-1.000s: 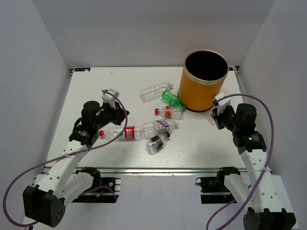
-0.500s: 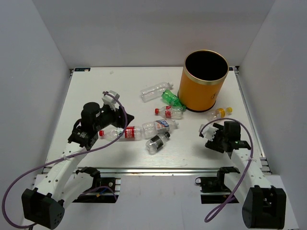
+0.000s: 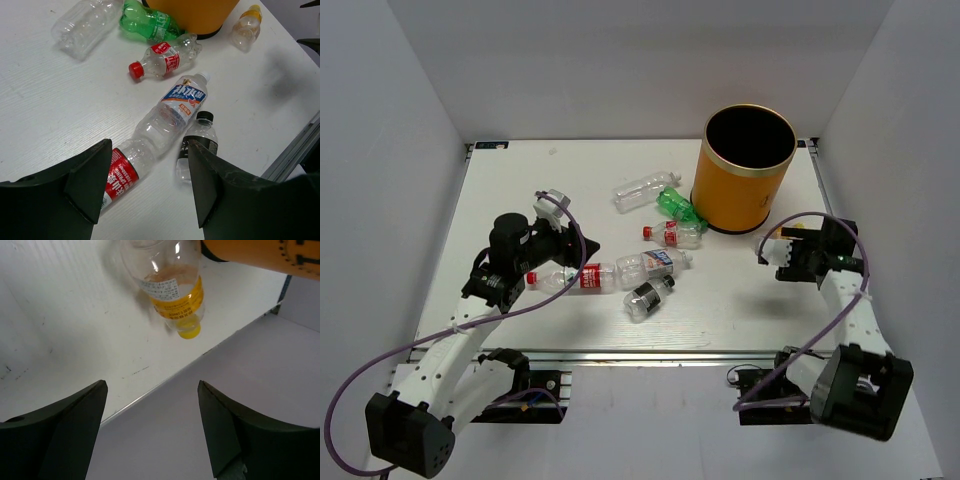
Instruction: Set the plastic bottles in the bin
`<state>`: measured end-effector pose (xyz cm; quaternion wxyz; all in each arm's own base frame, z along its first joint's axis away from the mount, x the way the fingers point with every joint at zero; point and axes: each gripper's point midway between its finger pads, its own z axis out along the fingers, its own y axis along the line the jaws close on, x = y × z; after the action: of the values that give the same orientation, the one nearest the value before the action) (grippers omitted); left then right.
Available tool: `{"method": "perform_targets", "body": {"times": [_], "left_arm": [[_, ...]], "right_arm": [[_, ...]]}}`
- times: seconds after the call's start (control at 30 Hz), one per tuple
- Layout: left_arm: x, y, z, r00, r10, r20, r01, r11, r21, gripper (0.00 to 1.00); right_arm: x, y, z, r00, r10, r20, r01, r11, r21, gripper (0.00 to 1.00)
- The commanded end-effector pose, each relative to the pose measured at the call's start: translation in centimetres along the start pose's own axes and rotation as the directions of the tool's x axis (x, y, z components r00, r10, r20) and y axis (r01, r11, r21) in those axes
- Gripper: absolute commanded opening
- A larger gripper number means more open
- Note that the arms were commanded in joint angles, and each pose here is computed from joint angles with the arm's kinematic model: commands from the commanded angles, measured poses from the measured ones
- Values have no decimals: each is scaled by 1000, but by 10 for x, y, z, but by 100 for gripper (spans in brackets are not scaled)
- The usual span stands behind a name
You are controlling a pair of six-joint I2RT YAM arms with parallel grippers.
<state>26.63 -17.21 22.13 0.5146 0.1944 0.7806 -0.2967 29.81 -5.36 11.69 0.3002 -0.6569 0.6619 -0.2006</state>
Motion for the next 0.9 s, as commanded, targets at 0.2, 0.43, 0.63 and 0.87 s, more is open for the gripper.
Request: {"method": "perform_targets", "body": {"times": [0.2,0.43,0.63,0.87], "left_arm": [[-10,-8,-3,999,29,14,-29,999,31,72],[-10,-8,-3,999,29,14,-29,999,31,72],[-10,-8,-3,999,29,14,-29,999,31,72],[-12,-9,-5,999,32,22,-33,999,32,72]], "right_arm": [[14,-41,16,963,-198,186,194,980,36,80],[15,-39,36,922,-251,296,247,968,51,87],[12,-59,47,899,-312,308,279,949,145,87],[12,-63,64,875,-333,353,296,943,154,87]]}}
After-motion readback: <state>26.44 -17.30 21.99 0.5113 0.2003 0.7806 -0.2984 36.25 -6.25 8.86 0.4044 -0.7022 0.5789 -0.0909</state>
